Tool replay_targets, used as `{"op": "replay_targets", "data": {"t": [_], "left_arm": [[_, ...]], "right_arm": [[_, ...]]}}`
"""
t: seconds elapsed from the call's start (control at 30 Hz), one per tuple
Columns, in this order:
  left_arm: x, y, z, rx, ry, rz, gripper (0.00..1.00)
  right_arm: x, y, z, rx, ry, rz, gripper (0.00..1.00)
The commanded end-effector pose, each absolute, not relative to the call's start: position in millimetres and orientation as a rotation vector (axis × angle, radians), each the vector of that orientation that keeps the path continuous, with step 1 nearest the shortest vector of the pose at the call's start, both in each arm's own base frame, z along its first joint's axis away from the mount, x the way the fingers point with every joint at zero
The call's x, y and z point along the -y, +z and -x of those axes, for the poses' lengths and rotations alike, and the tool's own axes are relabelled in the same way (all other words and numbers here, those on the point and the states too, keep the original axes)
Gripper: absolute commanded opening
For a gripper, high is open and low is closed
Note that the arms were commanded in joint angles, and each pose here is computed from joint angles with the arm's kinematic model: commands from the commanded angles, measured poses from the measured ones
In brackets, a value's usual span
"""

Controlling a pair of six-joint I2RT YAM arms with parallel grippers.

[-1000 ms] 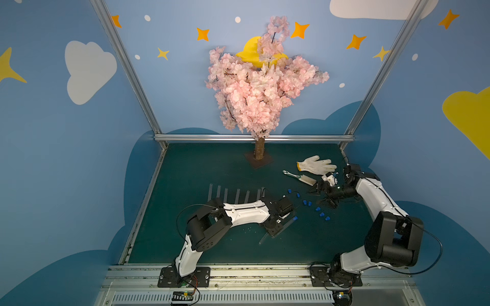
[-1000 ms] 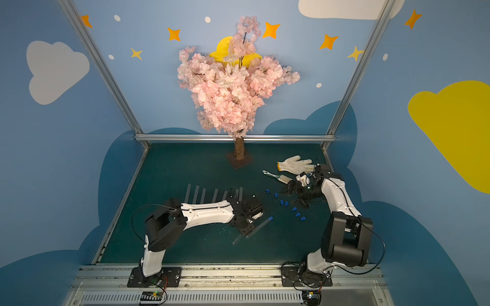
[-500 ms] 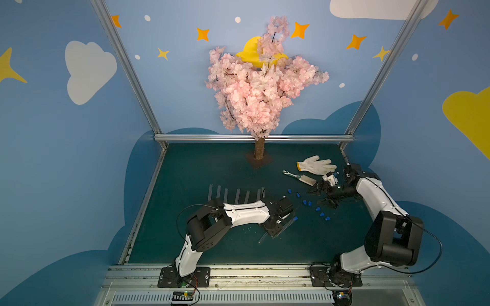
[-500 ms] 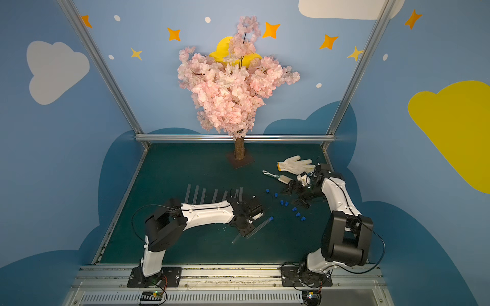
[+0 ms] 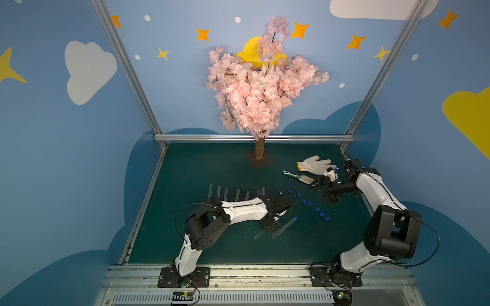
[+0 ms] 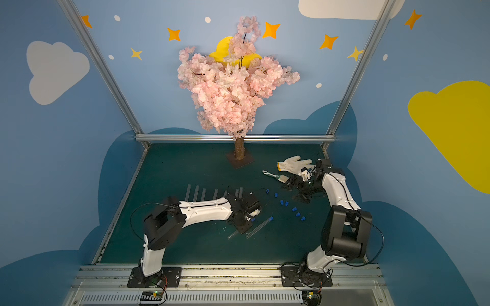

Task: Remove stoppers from test tubes
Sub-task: Pick up the test tube at the center of the board, then open the stopper on the test tube.

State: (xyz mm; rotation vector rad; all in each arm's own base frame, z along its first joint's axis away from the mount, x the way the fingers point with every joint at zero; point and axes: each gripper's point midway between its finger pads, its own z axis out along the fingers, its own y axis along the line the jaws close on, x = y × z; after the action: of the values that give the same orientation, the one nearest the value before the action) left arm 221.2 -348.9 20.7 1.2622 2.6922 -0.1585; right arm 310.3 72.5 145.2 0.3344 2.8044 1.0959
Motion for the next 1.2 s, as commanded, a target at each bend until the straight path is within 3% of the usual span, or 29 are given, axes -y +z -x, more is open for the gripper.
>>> {"op": "replay_targets", "data": {"t": [0.0, 0.33, 0.63, 0.87, 1.17], "left_arm": [[334.4, 49.6, -232.6, -2.710, -0.201, -1.161, 0.06], [321.7, 108.9, -261.5, -2.593, -0.386, -1.034, 0.07], [327.0, 136.2, -280.2, -2.520, -0.534, -0.974, 0.07], [330.1, 151.8, -280.6, -2.474, -0.610, -0.953, 0.07], [334.9, 158.1, -282.8, -2.455, -0.645, -0.955, 0.07]], "right_arm": [[-73.2, 146.8, -307.8, -2.819, 1.127, -0.308, 0.88], [-100.0, 159.4, -312.3, -2.729, 1.342, -0.165, 0.88], [-173.1, 178.4, -316.0, -2.687, 1.504, 0.179, 0.84], [-208.1, 183.5, -317.9, -2.658, 1.607, 0.305, 0.68], [-236.5, 185.9, -309.2, -2.657, 1.710, 0.438, 0.57]]}}
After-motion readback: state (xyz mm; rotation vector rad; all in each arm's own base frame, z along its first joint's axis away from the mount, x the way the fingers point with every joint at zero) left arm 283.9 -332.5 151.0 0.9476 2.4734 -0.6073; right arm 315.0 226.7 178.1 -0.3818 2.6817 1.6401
